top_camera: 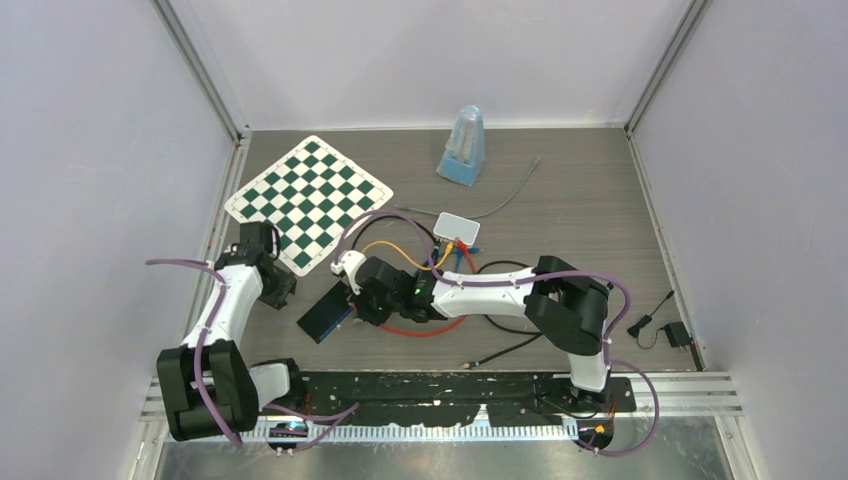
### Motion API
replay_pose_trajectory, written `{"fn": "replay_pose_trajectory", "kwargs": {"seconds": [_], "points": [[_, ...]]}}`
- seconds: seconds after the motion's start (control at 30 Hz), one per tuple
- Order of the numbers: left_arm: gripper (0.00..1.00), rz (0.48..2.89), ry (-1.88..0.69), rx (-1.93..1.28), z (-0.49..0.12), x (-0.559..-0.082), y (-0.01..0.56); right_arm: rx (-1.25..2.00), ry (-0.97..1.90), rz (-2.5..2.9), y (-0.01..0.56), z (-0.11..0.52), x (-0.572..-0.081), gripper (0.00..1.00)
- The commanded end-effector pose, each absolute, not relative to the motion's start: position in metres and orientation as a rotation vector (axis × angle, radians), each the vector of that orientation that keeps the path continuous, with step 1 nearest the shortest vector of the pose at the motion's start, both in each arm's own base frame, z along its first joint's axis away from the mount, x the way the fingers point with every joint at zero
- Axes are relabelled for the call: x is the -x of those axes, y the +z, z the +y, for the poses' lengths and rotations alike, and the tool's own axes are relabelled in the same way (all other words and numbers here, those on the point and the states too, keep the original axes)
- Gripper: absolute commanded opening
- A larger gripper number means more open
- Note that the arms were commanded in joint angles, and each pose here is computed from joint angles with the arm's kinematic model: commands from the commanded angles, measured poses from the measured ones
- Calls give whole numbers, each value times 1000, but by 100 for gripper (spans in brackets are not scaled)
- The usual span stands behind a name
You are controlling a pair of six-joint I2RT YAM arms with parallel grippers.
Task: Insert the plug into the switch port
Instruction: Move the switch port to the center of the board.
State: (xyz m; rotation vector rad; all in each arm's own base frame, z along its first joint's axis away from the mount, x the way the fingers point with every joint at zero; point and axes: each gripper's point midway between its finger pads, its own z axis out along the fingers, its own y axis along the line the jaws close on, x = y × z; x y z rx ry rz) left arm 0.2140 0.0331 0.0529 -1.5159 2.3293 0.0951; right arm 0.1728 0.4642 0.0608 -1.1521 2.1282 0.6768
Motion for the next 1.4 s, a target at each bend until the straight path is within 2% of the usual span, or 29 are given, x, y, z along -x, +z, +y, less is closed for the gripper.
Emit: {"fn": "replay_pose_trajectory", "kwargs": {"seconds": [0.0, 0.17, 0.5, 0.93, 1.37], "points": [[32, 2355, -6, 1413, 27, -230, 54, 1059, 684, 2064, 92, 482, -194, 5], [32, 2377, -27, 1408, 23, -227, 46, 1078, 599, 2107, 72, 477, -207, 5], [32, 2396, -50, 1428, 20, -223, 42, 1110, 622, 2184, 48, 476, -194, 5], [32, 2425, -122, 1423, 11, -224, 42, 1118, 553, 2268, 44, 458, -176, 5], [30, 2437, -221, 1359, 3, -242, 42, 1105, 516, 2304, 39, 468, -187, 5]]}}
